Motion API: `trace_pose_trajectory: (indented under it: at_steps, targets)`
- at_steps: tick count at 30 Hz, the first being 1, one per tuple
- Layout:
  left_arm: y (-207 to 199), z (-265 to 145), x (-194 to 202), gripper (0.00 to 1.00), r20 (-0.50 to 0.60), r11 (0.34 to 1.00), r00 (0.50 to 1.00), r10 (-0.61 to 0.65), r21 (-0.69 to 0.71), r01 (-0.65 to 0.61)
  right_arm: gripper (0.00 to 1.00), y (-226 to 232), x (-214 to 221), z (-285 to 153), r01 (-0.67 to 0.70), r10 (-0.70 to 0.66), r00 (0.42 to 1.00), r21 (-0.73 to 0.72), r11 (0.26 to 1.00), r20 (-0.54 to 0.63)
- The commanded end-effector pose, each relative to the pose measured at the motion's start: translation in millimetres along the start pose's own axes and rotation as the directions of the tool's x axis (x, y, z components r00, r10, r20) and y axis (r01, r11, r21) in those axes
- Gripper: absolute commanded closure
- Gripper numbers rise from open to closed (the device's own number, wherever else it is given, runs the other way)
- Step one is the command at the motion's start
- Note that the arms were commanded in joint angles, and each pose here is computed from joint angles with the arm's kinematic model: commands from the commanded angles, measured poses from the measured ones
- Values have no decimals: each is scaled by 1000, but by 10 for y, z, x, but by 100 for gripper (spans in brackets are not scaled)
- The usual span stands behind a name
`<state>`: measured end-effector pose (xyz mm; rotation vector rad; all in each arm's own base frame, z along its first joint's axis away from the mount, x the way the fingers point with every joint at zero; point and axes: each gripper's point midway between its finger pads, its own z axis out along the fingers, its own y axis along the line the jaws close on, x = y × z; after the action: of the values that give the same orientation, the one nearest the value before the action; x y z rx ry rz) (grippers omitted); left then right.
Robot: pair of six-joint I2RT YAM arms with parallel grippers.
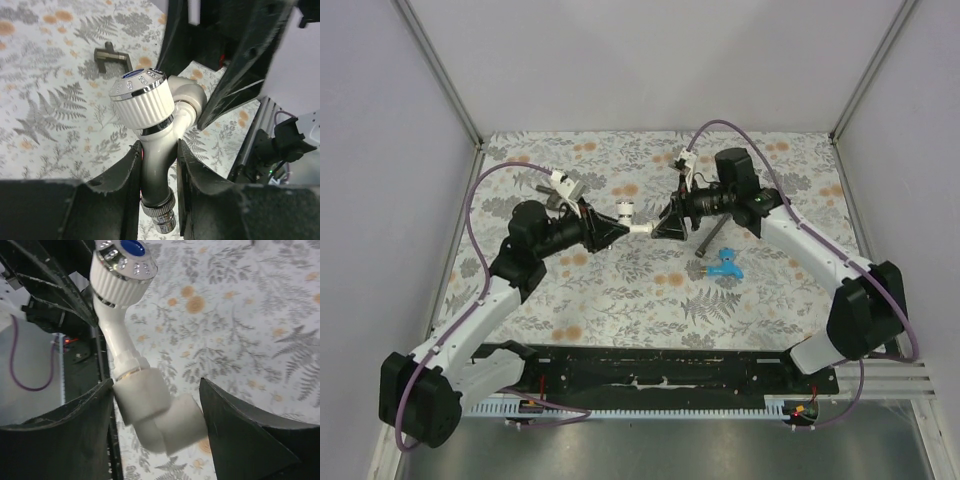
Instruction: Install the water faucets
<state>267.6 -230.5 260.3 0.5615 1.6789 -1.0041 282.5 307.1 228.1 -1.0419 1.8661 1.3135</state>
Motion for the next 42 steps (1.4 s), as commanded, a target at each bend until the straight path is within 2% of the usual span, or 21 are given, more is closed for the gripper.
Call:
trace_pose_trajectory:
  at_steps: [1, 4, 6, 7, 11, 16, 21, 23, 25, 26, 27, 29, 30, 31, 34, 37, 42]
  targets:
    - [242, -23, 109, 98, 35, 950, 953, -300, -80, 302, 24, -163, -192, -290, 240, -255, 966, 238, 941, 34]
    - [219, -3, 113, 98, 44, 911, 911, -410, -40, 411, 33, -158, -122, -267, 290, -307, 951, 223, 931, 41]
    - [211, 23, 134, 98, 43, 894, 894, -446, -24, 448, 40, -157, -64, -209, 267, -279, 959, 187, 945, 41]
    - [221, 33, 142, 98, 46, 888, 888, -458, -25, 459, 40, -148, -39, -189, 262, -272, 962, 172, 950, 39]
    - [294, 67, 233, 98, 21, 863, 865, -501, -64, 501, 27, -112, 20, -169, 338, -349, 936, 168, 926, 41]
    - [351, 140, 315, 98, 17, 802, 805, -593, -72, 592, 24, -180, 230, -78, 383, -389, 921, 185, 905, -1]
    - [626, 231, 596, 98, 8, 780, 793, -610, -174, 601, 23, -411, 473, 21, 304, -304, 952, 263, 916, -43]
    - [709, 293, 641, 98, 0, 769, 784, -621, -195, 609, 23, -516, 549, 8, 227, -224, 973, 328, 917, -49]
    - [785, 316, 651, 98, 13, 749, 771, -637, -228, 622, 18, -613, 500, -38, 169, -177, 984, 403, 899, -18]
    - [827, 303, 642, 92, 26, 744, 773, -634, -251, 619, 12, -654, 507, -72, 139, -151, 989, 437, 889, -8]
    - [868, 274, 662, 82, 30, 736, 773, -633, -286, 614, 2, -665, 503, -92, 97, -114, 993, 456, 885, 11]
    - [954, 167, 695, 64, 31, 725, 787, -616, -367, 583, 2, -623, 436, -107, 25, -55, 997, 456, 890, 53]
    - [1002, 84, 687, 57, 35, 723, 803, -595, -415, 553, 2, -597, 544, -112, -8, -1, 1000, 447, 894, 21]
    - [1059, -3, 678, 53, 35, 725, 829, -559, -464, 509, 2, -574, 558, -99, -15, 14, 1000, 433, 901, 5]
    - [1170, -362, 642, 38, 43, 673, 874, -485, -619, 404, 2, -583, 723, -26, -76, 100, 994, 417, 906, -38]
    - [1254, -782, 593, 25, 56, 581, 910, -411, -753, 309, 2, -644, 859, -15, -128, 172, 984, 471, 873, -52]
    - [1286, -1454, 428, 10, 85, 400, 950, -300, -893, 206, 2, -881, 840, -346, -224, 243, 968, 676, 702, 68]
